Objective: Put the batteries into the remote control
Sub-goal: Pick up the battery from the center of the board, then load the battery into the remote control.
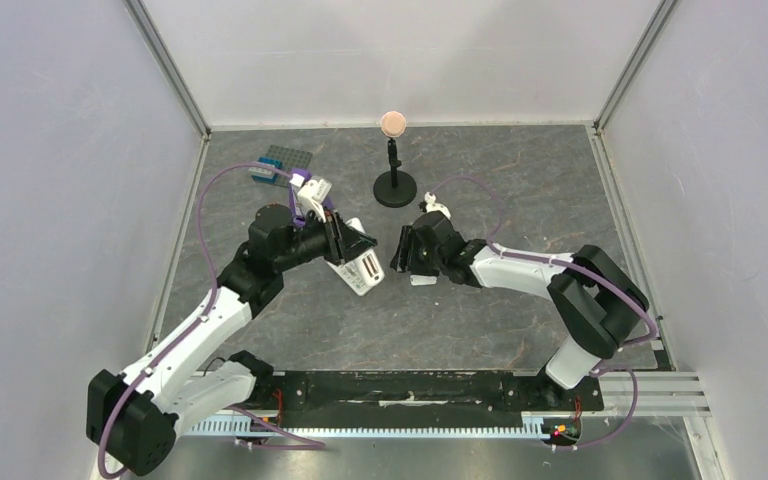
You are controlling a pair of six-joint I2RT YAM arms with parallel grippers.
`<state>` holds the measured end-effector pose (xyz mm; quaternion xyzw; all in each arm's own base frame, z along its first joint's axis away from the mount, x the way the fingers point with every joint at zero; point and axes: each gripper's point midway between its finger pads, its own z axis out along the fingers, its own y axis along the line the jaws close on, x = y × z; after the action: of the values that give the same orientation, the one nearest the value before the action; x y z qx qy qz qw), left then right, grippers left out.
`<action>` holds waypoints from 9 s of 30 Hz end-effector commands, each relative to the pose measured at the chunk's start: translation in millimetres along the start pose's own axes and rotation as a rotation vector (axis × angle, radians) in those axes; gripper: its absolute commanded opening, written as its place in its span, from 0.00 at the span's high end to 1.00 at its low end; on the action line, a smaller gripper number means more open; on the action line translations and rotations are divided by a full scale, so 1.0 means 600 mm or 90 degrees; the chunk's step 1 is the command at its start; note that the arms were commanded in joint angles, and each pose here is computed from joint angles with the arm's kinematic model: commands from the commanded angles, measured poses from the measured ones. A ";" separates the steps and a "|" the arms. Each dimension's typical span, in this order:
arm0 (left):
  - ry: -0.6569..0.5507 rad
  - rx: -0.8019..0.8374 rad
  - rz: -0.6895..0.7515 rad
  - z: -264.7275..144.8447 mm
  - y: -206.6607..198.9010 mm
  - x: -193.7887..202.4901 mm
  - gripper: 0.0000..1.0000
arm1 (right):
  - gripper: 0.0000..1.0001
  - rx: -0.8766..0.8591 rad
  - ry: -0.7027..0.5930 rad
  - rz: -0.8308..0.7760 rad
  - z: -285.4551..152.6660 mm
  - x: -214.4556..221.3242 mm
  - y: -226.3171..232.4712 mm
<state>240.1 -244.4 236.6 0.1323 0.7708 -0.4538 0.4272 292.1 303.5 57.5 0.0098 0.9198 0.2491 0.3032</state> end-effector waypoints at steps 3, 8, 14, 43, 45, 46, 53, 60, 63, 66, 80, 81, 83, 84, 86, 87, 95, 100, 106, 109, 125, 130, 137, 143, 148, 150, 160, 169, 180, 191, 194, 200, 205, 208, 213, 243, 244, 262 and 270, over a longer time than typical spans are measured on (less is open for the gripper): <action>-0.054 -0.024 -0.014 -0.013 0.009 -0.021 0.98 | 0.46 0.044 0.004 0.136 0.021 0.023 -0.021; -0.062 -0.041 -0.021 -0.017 0.020 -0.019 0.98 | 0.48 0.071 0.012 0.173 0.030 0.040 -0.041; -0.068 -0.049 -0.025 -0.018 0.026 -0.020 0.98 | 0.52 0.132 -0.016 0.175 0.035 0.035 -0.076; -0.080 -0.062 -0.038 -0.023 0.038 -0.024 0.98 | 0.66 0.246 0.064 -0.200 0.073 0.040 -0.101; -0.080 -0.060 -0.039 -0.023 0.037 -0.024 0.98 | 0.69 0.266 0.068 -0.228 0.072 0.040 -0.109; -0.081 -0.060 -0.039 -0.024 0.038 -0.024 0.98 | 0.70 0.274 0.070 -0.240 0.070 0.039 -0.111; -0.093 -0.057 -0.035 -0.031 0.033 -0.032 0.98 | 0.76 0.291 0.072 -0.299 0.058 0.029 -0.118; -0.096 -0.041 -0.028 -0.034 0.023 -0.035 0.98 | 0.95 0.274 0.097 -0.317 0.064 0.042 -0.117; -0.100 -0.034 -0.019 -0.037 0.020 -0.035 0.98 | 0.98 0.255 0.074 -0.302 0.059 0.032 -0.105; -0.110 -0.017 -0.007 -0.042 0.012 -0.037 0.98 | 0.99 0.213 0.027 -0.283 0.044 0.010 -0.078; -0.081 0.007 -0.097 -0.037 -0.014 -0.045 0.98 | 1.00 -0.129 -0.261 -0.206 -0.164 -0.134 0.112; -0.084 0.010 -0.103 -0.037 -0.017 -0.048 0.98 | 1.00 -0.161 -0.274 -0.203 -0.181 -0.138 0.126; -0.089 0.015 -0.115 -0.039 -0.024 -0.054 0.98 | 1.00 -0.225 -0.307 -0.195 -0.218 -0.143 0.148; -0.089 0.017 -0.123 -0.039 -0.025 -0.056 0.98 | 1.00 -0.254 -0.324 -0.189 -0.238 -0.145 0.157; -0.091 0.021 -0.139 -0.038 -0.030 -0.060 0.98 | 1.00 -0.313 -0.359 -0.178 -0.277 -0.152 0.179; -0.089 0.023 -0.149 -0.038 -0.032 -0.061 0.98 | 1.00 -0.338 -0.375 -0.175 -0.295 -0.155 0.190; -0.076 0.047 -0.201 -0.036 -0.050 -0.067 0.98 | 1.00 -0.460 -0.451 -0.167 -0.373 -0.153 0.252; -0.073 0.054 -0.217 -0.037 -0.056 -0.069 0.98 | 1.00 -0.485 -0.452 -0.192 -0.377 -0.136 0.284; -0.055 0.059 -0.250 -0.034 -0.061 -0.068 0.98 | 1.00 -0.472 -0.444 -0.232 -0.363 -0.117 0.290; -0.040 0.068 -0.266 -0.031 -0.067 -0.067 0.98 | 1.00 -0.464 -0.444 -0.246 -0.354 -0.111 0.289; -0.007 0.037 -0.308 -0.029 -0.064 -0.063 0.98 | 1.00 -0.444 -0.444 -0.287 -0.325 -0.097 0.279; -0.007 0.032 -0.316 -0.028 -0.064 -0.066 0.98 | 1.00 -0.451 -0.436 -0.294 -0.323 -0.089 0.278; -0.018 0.034 -0.317 -0.029 -0.067 -0.074 0.98 | 1.00 -0.448 -0.425 -0.300 -0.313 -0.078 0.273; -0.017 0.033 -0.325 -0.029 -0.067 -0.074 0.98 | 1.00 -0.440 -0.417 -0.309 -0.298 -0.069 0.266; -0.019 0.034 -0.324 -0.030 -0.068 -0.075 0.98 | 1.00 -0.435 -0.417 -0.311 -0.293 -0.066 0.261; -0.018 0.033 -0.319 -0.030 -0.068 -0.075 0.98 | 0.99 -0.427 -0.415 -0.312 -0.290 -0.066 0.259; -0.013 0.018 -0.314 -0.027 -0.058 -0.069 0.98 | 0.88 -0.410 -0.387 -0.303 -0.285 -0.064 0.256; -0.012 0.011 -0.310 -0.026 -0.053 -0.066 0.98 | 0.80 -0.417 -0.379 -0.306 -0.290 -0.063 0.261; -0.012 0.006 -0.306 -0.025 -0.050 -0.065 0.98 | 0.69 -0.425 -0.380 -0.286 -0.310 -0.077 0.272; -0.017 0.003 -0.300 -0.023 -0.047 -0.066 0.98 | 0.22 -0.396 -0.326 -0.177 -0.335 -0.089 0.264; -0.017 0.003 -0.296 -0.023 -0.046 -0.066 0.98 | 0.12 -0.377 -0.280 -0.092 -0.326 -0.082 0.254; -0.027 -0.002 -0.279 -0.024 -0.042 -0.068 0.98 | 0.02 -0.318 -0.160 0.024 -0.281 -0.052 0.244; -0.031 -0.005 -0.271 -0.022 -0.039 -0.070 0.98 | 0.02 -0.355 -0.145 0.114 -0.294 -0.056 0.256; -0.031 -0.004 -0.268 -0.022 -0.039 -0.069 0.98 | 0.02 -0.359 -0.119 0.170 -0.290 -0.055 0.252; -0.039 0.001 -0.260 -0.024 -0.040 -0.071 0.98 | 0.02 -0.377 -0.087 0.268 -0.284 -0.054 0.242; -0.056 0.066 -0.187 -0.036 -0.061 -0.066 0.98 | 0.05 -0.525 -0.057 0.432 -0.301 -0.081 0.267; -0.057 0.066 -0.186 -0.037 -0.062 -0.066 0.98 | 0.08 -0.525 -0.055 0.431 -0.300 -0.080 0.267; -0.057 0.075 -0.185 -0.039 -0.067 -0.067 0.98 | 0.46 -0.528 -0.027 0.428 -0.287 -0.069 0.270; -0.059 0.087 -0.208 -0.042 -0.079 -0.077 0.98 | 0.60 -0.529 -0.028 0.420 -0.284 -0.064 0.265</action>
<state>233.7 -238.3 285.3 -0.0151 0.7509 -0.5536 0.3598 208.6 358.1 258.0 0.1917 0.7018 0.6540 0.2072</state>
